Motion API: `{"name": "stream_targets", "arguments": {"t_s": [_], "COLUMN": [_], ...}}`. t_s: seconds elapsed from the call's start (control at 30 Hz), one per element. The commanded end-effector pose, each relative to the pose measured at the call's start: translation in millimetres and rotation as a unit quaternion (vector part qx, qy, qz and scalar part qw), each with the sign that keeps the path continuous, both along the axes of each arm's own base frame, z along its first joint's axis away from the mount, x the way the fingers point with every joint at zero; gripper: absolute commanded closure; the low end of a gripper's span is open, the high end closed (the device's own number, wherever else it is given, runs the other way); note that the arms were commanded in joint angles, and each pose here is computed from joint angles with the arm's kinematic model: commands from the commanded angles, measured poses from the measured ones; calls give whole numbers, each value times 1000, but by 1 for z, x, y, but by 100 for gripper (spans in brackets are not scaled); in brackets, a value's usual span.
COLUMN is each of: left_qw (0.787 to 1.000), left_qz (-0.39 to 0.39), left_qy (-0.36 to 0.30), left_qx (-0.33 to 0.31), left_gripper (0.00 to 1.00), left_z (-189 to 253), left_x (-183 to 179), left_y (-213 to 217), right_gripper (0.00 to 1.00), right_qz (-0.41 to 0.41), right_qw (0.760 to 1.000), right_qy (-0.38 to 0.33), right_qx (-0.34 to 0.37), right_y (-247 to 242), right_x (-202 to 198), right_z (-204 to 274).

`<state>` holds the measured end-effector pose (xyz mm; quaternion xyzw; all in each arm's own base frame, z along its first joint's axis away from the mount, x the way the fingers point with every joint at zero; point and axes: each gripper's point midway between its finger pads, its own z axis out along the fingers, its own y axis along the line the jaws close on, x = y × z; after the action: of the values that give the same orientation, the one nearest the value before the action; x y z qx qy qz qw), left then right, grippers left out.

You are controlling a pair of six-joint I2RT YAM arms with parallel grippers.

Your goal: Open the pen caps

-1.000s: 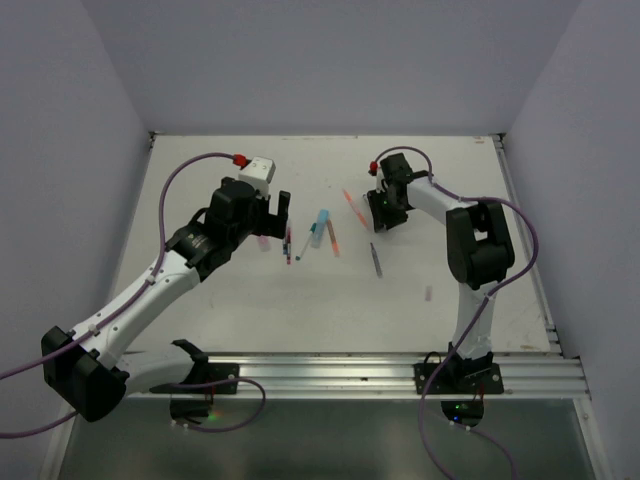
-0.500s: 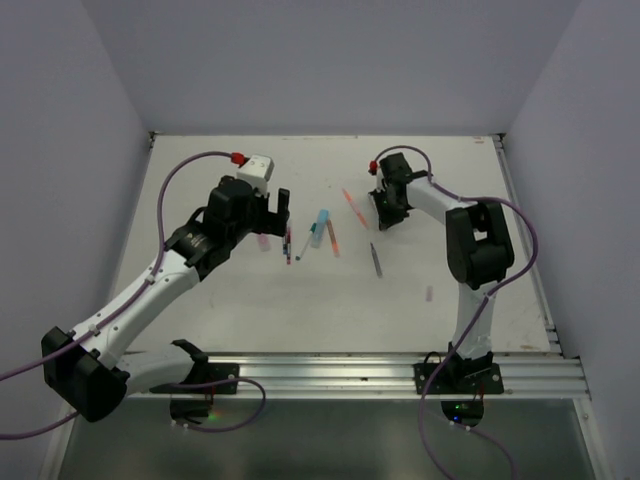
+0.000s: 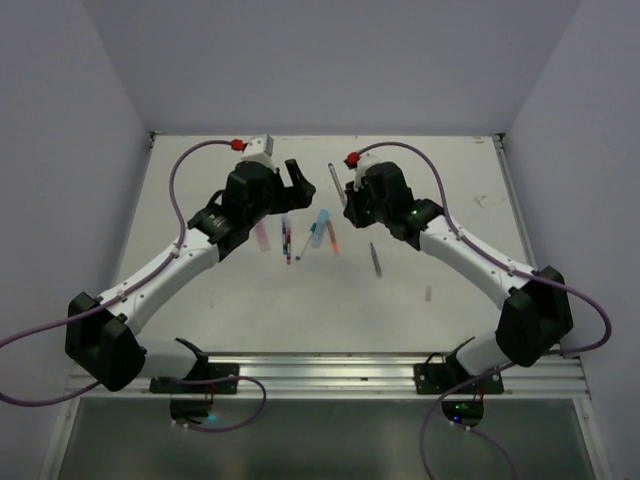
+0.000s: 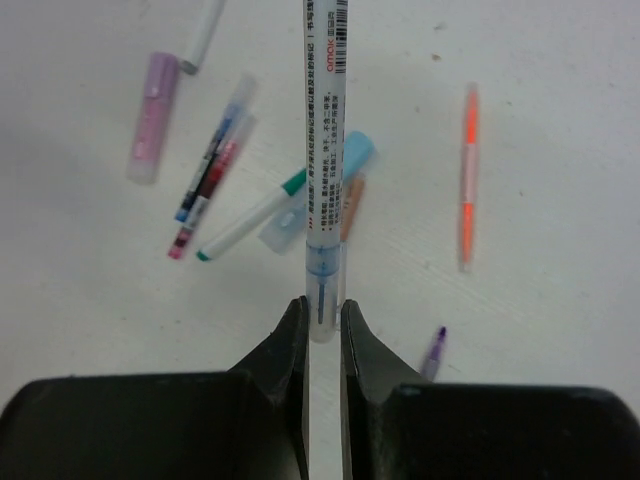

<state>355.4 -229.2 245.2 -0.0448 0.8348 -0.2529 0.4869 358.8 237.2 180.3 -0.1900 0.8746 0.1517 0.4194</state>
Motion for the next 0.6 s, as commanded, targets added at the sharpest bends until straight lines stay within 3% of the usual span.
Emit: {"name": "stream_targets", "arguments": {"t_s": [0.0, 0.2, 0.57], "left_qw": [992, 988, 992], "left_qz": [14, 20, 23], "left_qy": [-61, -74, -46], "left_qx": [-110, -135, -117], "left_gripper": [9, 19, 38], "left_z": [63, 65, 35], "left_x": [24, 33, 41], "left_y": [-20, -25, -32], "right_gripper": [100, 100, 100], "right_qz": [-8, 12, 35], "right_qw": [997, 994, 990], "right_qy": [-52, -71, -91], "right_qx": [61, 81, 100], "right_y": [25, 49, 72], "right_x": [-7, -24, -40], "right_z": [29, 39, 52]}}
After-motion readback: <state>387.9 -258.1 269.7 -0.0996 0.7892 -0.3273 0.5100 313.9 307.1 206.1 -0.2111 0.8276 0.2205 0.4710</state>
